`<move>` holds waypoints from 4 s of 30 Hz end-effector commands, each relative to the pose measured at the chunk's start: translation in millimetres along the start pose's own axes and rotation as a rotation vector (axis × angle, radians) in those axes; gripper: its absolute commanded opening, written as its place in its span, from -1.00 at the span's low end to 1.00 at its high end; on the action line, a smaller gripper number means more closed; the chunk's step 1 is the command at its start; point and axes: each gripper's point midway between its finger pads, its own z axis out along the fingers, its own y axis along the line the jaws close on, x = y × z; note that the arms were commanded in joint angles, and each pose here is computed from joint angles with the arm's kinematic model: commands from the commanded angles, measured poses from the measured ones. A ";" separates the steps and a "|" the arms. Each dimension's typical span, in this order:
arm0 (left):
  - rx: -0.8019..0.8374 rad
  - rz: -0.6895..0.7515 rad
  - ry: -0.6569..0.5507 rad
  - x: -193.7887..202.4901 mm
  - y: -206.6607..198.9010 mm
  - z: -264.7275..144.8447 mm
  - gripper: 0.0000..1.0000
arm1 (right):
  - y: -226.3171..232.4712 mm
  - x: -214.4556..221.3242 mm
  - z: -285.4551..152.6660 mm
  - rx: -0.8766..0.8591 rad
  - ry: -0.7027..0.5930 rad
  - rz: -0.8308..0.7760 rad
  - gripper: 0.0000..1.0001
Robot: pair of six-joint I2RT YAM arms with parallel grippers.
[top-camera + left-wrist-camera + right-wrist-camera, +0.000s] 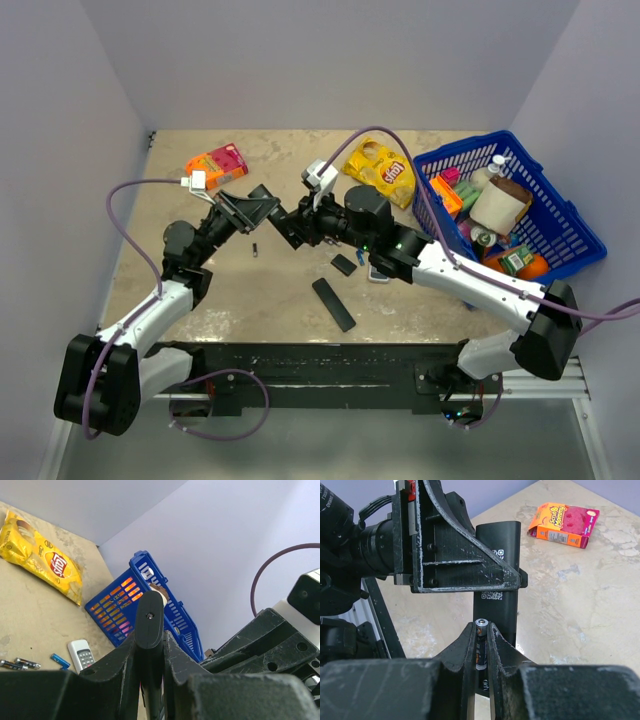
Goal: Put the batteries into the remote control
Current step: Load the battery into the remote control.
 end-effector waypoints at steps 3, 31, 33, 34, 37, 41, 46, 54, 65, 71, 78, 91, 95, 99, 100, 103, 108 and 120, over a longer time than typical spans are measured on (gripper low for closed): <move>0.091 0.011 -0.053 -16.5 -28.8 4.3 -1.00 | 8.5 -12.0 0.3 -0.039 -0.051 -0.017 -0.78; 0.105 -0.046 -0.096 -23.8 -34.4 2.7 -1.00 | 8.5 11.8 -4.3 -0.051 0.013 -0.037 -0.71; 0.108 -0.047 -0.105 -25.8 -35.3 3.2 -1.00 | 8.0 13.3 -4.4 -0.049 0.018 -0.038 -0.70; 0.110 -0.046 -0.109 -26.8 -36.0 3.4 -1.00 | 7.9 13.8 -5.0 -0.048 0.021 -0.039 -0.69; 0.108 -0.046 -0.113 -28.2 -35.7 4.6 -1.00 | 6.6 15.4 -5.8 -0.041 0.024 -0.040 -0.67; 0.106 -0.046 -0.118 -28.5 -35.2 4.2 -1.00 | 4.4 19.5 -6.5 -0.032 0.035 -0.043 -0.65; 0.104 -0.048 -0.115 -28.4 -34.4 5.0 -1.00 | 2.8 21.0 -7.5 -0.025 0.040 -0.041 -0.56; 0.092 -0.041 -0.093 -22.7 -29.8 3.7 -1.00 | 2.7 15.2 -6.3 -0.019 0.030 -0.044 -0.36; 0.087 -0.031 -0.076 -18.6 -28.0 2.3 -1.00 | -3.6 1.3 -7.7 0.025 0.012 -0.058 -0.15; 0.087 -0.029 -0.069 -17.0 -27.0 2.3 -1.00 | -4.4 -2.4 -10.4 0.033 0.014 -0.065 -0.08; 0.083 -0.028 -0.069 -16.3 -25.8 1.3 -1.00 | -5.4 -9.7 -13.5 0.045 0.002 -0.068 -0.02; 0.071 -0.034 -0.064 -14.6 -22.2 0.7 -1.00 | -4.9 -24.9 -19.6 0.056 -0.020 -0.072 0.00; 0.067 -0.038 -0.053 -13.1 -21.9 1.9 -1.00 | -3.8 -34.2 -23.8 0.056 -0.032 -0.086 0.03; 0.059 -0.026 -0.042 -14.0 -22.8 3.8 -1.00 | -4.6 -47.8 -32.1 0.058 -0.048 -0.162 0.19; 0.057 -0.027 -0.034 -12.7 -22.6 4.1 -1.00 | -3.6 -50.6 -34.1 0.048 -0.046 -0.198 0.21; 0.048 -0.033 -0.019 -10.2 -21.1 4.3 -1.00 | 7.1 -55.7 -40.6 -0.035 -0.040 -0.343 0.29; 0.049 -0.030 0.006 -8.4 -23.4 5.7 -1.00 | 18.4 -58.9 -56.4 -0.134 -0.066 -0.582 0.35; 0.064 -0.029 0.109 1.6 -28.4 12.0 -1.00 | 34.1 -21.2 -55.9 -0.372 0.029 -0.905 0.31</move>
